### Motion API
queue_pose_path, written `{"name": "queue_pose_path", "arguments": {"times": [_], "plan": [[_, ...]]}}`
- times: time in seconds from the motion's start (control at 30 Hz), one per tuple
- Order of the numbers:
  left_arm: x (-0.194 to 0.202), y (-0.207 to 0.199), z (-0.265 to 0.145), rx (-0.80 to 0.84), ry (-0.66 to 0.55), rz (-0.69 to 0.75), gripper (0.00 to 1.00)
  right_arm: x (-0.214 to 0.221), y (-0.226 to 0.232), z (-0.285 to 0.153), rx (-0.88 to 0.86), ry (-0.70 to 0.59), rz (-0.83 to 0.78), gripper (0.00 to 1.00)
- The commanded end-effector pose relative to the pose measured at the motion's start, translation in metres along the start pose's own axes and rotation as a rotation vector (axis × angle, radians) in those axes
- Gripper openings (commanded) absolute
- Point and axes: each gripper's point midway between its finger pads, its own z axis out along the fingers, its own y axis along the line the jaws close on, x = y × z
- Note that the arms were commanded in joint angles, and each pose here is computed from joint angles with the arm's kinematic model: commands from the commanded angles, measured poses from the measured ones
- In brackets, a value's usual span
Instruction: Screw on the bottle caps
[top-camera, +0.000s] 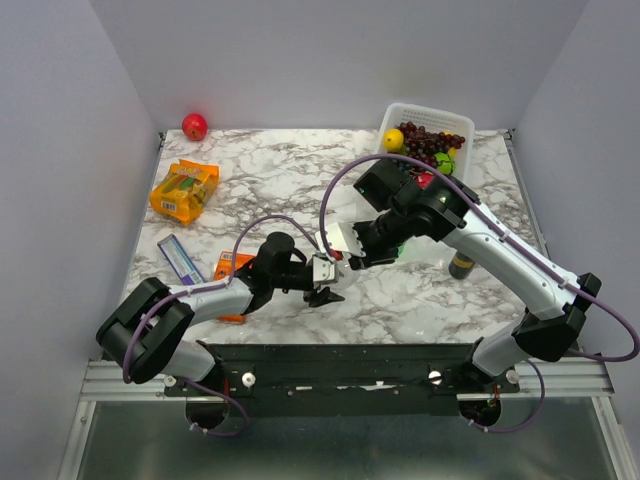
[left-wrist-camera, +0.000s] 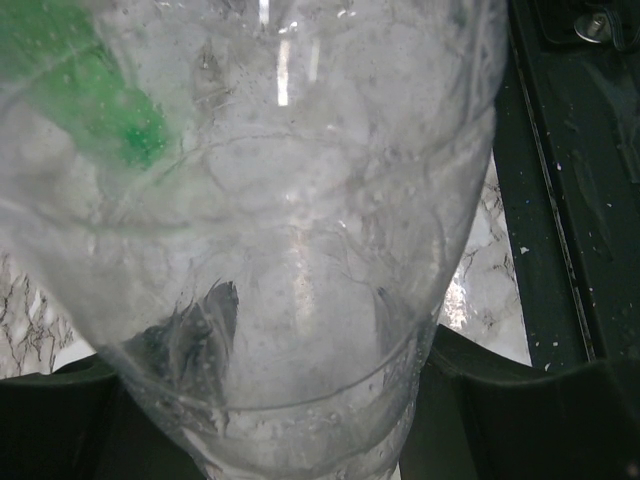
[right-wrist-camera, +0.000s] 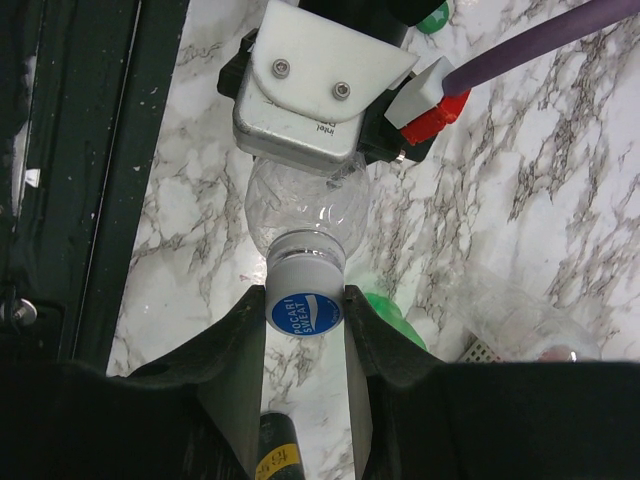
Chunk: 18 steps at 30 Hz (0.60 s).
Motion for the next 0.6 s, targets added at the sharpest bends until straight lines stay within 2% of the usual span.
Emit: {"name": "queue_pose_path", "arguments": {"times": [0.0,0.3,0.57], "plan": [[-0.022,0.011,0.003,-0.02,-0.049,0.042,0.0,0.019,0.041,-0.005,-0.159,0.095,0.051,0.37],[-0.038,0.019,0.0,-0.095,-0.129,0.055,0.0,0.023,0.042,0.006,-0.178,0.137,0.19,0.37],[-0.071,0.046,-0.015,-0.292,-0.271,0.074,0.0,0.029,0.041,0.017,-0.195,0.177,0.331,0.37]]}}
